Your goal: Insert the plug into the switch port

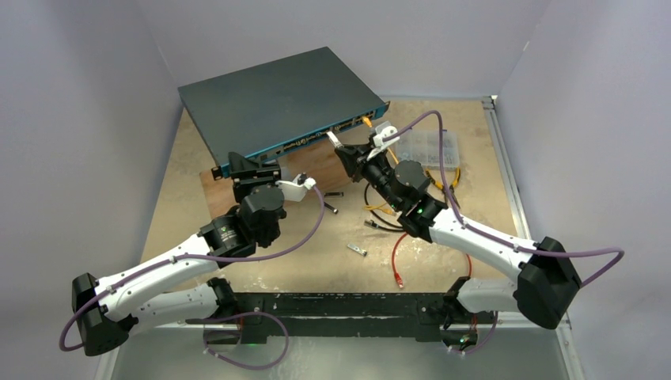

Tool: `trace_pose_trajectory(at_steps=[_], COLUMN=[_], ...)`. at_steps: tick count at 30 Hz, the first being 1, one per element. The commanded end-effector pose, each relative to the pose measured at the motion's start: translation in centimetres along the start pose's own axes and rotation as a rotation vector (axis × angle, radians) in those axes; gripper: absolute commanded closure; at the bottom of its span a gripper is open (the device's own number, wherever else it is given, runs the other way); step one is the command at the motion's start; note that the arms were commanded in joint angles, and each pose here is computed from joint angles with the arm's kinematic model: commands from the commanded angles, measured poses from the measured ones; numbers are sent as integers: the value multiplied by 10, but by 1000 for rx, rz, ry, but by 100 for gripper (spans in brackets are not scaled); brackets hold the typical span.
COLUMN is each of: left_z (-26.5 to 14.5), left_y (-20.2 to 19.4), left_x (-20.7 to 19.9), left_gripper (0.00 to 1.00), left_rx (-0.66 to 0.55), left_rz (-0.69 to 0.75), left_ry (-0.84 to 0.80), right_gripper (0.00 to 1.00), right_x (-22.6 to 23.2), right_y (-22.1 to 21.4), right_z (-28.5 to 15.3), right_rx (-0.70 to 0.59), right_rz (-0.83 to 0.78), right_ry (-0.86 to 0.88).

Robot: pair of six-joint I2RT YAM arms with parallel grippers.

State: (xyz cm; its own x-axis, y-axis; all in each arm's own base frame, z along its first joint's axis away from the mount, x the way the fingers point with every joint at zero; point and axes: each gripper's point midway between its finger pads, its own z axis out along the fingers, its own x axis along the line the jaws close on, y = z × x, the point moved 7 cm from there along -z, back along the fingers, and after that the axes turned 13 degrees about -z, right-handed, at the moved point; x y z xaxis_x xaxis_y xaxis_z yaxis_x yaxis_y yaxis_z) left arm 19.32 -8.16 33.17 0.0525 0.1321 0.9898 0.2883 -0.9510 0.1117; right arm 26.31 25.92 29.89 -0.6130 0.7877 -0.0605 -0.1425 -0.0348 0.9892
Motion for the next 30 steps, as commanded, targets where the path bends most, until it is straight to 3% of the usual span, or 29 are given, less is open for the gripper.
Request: trace_pose_trajectory(at_steps=[1, 30], left_z=[-3, -4], left_y=[-4, -5], left_x=[7, 8], left_gripper=[100, 100], left_rx=[20, 20], left_rz=[-1, -9], left_ry=[12, 8], right_gripper=[100, 100], right_x=[-5, -9], right_y=[24, 22], right_z=[8, 8], right_rx=[-68, -63], right_rz=[-2, 9], right_ry=[-41, -76])
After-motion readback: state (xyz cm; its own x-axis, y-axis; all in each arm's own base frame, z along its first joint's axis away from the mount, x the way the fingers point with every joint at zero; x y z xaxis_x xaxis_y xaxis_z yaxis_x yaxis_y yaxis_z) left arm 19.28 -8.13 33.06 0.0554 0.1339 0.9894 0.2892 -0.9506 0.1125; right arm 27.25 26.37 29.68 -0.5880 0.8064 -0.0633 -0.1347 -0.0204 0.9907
